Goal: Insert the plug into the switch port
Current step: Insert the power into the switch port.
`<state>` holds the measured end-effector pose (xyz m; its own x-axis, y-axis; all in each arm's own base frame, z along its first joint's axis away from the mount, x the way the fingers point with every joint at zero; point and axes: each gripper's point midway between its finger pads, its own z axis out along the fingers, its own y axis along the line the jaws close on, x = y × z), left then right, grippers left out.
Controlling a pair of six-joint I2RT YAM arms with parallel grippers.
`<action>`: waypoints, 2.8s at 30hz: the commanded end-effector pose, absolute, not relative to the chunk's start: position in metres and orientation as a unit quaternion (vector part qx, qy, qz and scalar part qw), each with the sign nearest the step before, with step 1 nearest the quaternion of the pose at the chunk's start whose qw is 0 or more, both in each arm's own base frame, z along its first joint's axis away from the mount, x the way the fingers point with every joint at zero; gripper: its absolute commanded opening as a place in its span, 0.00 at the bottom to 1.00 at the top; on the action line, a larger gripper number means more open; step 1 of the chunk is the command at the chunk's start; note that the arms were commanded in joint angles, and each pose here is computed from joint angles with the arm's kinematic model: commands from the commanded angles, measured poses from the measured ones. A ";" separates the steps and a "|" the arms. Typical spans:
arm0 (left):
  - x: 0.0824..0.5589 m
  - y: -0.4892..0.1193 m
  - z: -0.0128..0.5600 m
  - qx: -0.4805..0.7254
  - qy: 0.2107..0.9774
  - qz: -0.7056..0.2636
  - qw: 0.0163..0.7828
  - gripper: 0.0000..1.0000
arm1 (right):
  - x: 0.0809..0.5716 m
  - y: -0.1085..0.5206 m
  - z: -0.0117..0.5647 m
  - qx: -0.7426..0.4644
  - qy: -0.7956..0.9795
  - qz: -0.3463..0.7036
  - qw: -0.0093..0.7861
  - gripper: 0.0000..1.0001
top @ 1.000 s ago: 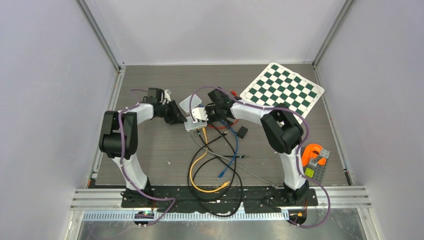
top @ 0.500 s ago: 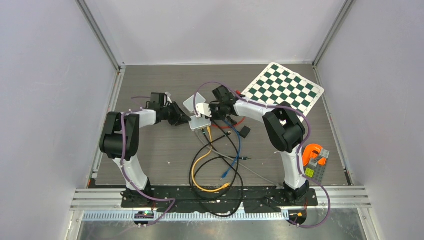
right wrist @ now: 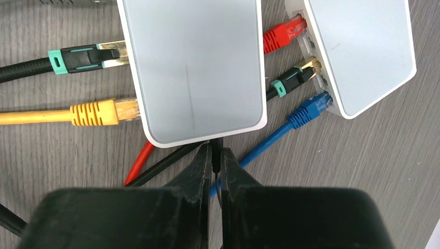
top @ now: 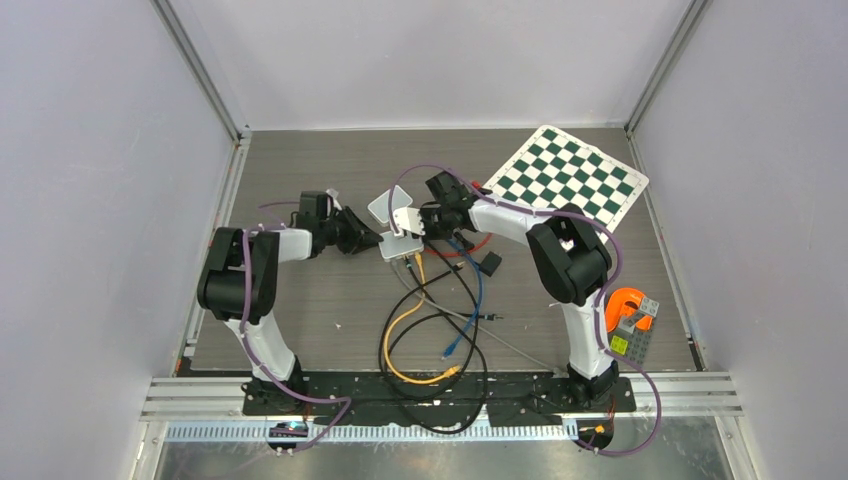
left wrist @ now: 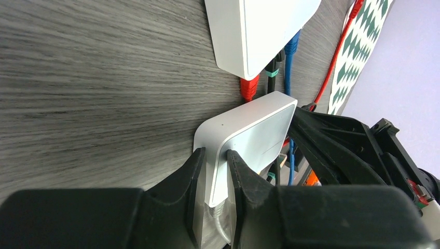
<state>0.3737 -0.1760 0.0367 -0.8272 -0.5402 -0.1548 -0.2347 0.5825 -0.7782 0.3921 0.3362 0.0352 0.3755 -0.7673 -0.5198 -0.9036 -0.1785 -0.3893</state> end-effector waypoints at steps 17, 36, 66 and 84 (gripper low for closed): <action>0.330 -0.233 0.105 -0.066 0.857 -0.484 0.163 0.22 | 0.330 0.431 0.119 -0.765 0.401 0.239 0.444 0.05; 0.301 -0.127 0.099 -0.104 0.918 -0.293 0.245 0.63 | 0.358 0.422 0.120 -0.735 0.453 0.218 0.454 0.05; 0.297 -0.102 0.115 -0.150 0.836 -0.403 0.341 0.76 | 0.335 0.446 0.136 -0.708 0.449 0.323 0.439 0.05; 0.311 -0.116 0.136 -0.149 0.793 -0.477 0.349 0.06 | 0.339 0.419 0.166 -0.662 0.508 0.302 0.461 0.63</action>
<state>0.2995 -0.1135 0.1109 -0.7391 -0.5700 -0.3589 0.0062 0.5271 -0.8498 0.3327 0.4263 0.1000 0.2872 -0.4545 -0.8432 -0.9570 -0.1738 -0.2323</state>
